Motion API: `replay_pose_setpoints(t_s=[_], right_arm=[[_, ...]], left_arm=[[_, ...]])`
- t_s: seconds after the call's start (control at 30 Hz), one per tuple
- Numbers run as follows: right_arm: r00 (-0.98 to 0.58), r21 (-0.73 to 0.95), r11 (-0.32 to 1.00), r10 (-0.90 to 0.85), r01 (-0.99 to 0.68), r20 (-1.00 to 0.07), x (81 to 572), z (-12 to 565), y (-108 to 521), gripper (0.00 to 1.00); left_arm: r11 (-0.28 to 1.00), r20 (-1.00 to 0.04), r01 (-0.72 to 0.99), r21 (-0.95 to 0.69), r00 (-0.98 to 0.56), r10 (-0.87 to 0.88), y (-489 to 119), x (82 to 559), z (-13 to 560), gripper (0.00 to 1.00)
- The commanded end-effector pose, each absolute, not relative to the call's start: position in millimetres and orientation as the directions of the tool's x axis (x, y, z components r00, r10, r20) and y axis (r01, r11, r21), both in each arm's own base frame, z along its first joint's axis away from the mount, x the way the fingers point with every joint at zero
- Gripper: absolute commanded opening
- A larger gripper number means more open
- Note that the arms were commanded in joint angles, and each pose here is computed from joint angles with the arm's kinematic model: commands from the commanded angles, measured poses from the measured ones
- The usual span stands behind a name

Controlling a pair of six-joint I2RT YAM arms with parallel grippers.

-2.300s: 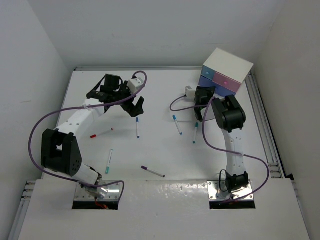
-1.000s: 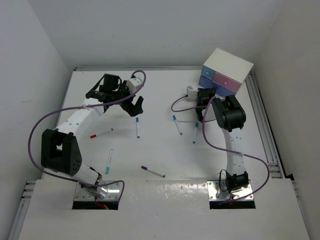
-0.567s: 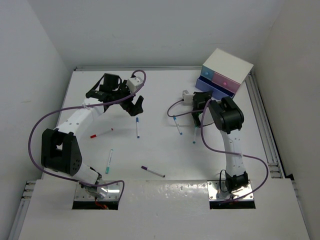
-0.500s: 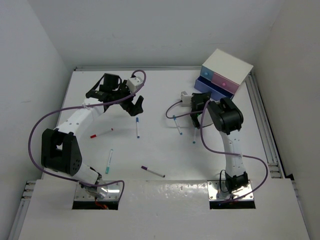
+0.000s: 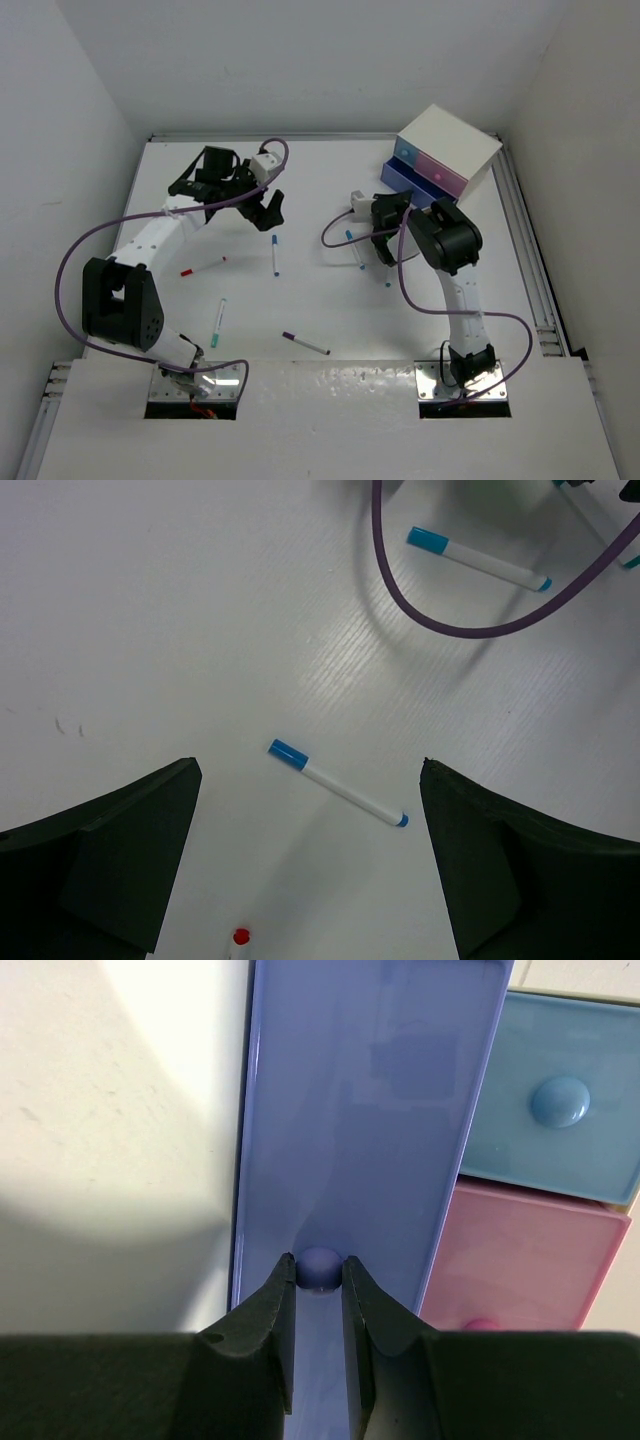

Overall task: Sort the stationery into containers
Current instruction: Open the drawer in the storage box.

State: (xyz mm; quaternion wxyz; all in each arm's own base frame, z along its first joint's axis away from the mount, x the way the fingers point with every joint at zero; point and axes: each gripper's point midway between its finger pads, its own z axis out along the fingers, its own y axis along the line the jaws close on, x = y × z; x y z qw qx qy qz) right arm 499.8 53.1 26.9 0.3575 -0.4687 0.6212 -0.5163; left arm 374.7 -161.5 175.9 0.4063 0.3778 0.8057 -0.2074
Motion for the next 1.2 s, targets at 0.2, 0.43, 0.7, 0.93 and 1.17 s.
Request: replay_pose_setpoints(t_s=[0.2, 0.43, 0.7, 0.93, 1.17], right_arm=[[-0.277, -0.972, 0.079, -0.961, -0.223, -0.014, 497, 33, 76, 0.00], [-0.268, -0.971, 0.071, -0.963, -0.227, -0.008, 498, 33, 80, 0.00], [-0.265, -0.971, 0.076, -0.964, -0.225, -0.014, 498, 33, 82, 0.00], [-0.259, -0.970, 0.078, -0.966, -0.229, -0.016, 499, 31, 83, 0.00], [-0.247, -0.972, 0.080, -0.969, -0.223, -0.023, 502, 33, 87, 0.00]], left_arm=[[0.614, -0.858, 0.789, 0.020, -0.301, 0.416, -160, 385, 204, 0.98], [0.606, -0.868, 0.796, 0.015, -0.290, 0.403, -165, 389, 209, 0.98], [0.547, -0.908, 0.836, -0.036, -0.256, 0.332, -224, 429, 237, 0.92], [0.483, -0.935, 0.870, -0.101, -0.249, 0.253, -311, 466, 246, 0.74], [0.348, -0.958, 0.913, -0.214, -0.266, 0.106, -388, 478, 249, 0.46]])
